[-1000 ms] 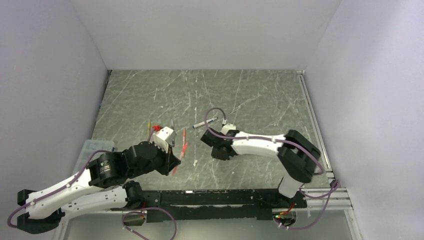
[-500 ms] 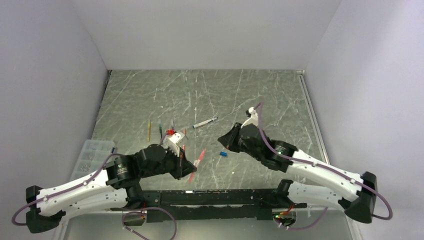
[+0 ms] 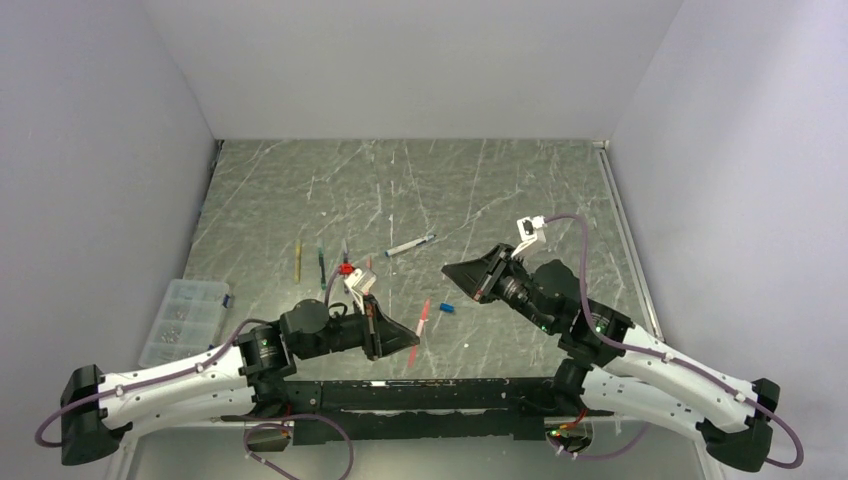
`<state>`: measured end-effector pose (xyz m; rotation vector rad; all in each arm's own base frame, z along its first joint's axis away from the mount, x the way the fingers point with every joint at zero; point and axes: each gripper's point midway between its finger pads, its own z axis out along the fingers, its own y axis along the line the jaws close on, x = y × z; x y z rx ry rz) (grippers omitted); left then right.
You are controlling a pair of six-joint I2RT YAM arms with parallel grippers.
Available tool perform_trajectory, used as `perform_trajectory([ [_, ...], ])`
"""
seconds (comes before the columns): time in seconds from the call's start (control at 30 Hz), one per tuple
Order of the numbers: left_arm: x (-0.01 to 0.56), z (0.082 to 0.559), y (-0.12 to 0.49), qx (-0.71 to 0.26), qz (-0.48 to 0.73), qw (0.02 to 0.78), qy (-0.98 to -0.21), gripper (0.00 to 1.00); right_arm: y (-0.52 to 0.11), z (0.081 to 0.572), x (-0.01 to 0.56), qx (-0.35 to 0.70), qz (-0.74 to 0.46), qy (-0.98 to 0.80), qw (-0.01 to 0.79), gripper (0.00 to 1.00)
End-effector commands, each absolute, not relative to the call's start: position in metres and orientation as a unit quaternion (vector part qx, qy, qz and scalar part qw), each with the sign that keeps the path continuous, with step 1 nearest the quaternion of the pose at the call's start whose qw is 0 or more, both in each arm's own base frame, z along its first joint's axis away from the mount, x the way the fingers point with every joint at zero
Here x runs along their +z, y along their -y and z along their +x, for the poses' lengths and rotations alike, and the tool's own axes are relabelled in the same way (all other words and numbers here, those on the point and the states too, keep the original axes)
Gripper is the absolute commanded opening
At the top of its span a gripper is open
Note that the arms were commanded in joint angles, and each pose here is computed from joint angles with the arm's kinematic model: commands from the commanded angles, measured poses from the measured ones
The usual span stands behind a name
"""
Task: Insert the pens into the pen caps
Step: Insert the pen cap onto the pen.
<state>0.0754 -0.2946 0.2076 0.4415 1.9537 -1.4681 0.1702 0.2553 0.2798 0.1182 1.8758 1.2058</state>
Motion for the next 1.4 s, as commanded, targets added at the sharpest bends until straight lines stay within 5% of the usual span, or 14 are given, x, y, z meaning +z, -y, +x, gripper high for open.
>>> perform_trajectory([
  [0.0, 0.253, 0.072, 0.305, -0.646, 0.142, 0.340, -0.669, 0.00, -0.258, 0.166, 0.316, 0.535, 0.035, -0.706, 0.463, 0.00],
  [1.37, 0.271, 0.072, 0.310, -0.678, 0.140, 0.353, -0.630, 0.00, -0.271, 0.159, 0.327, 0.566, 0.014, -0.688, 0.455, 0.00],
])
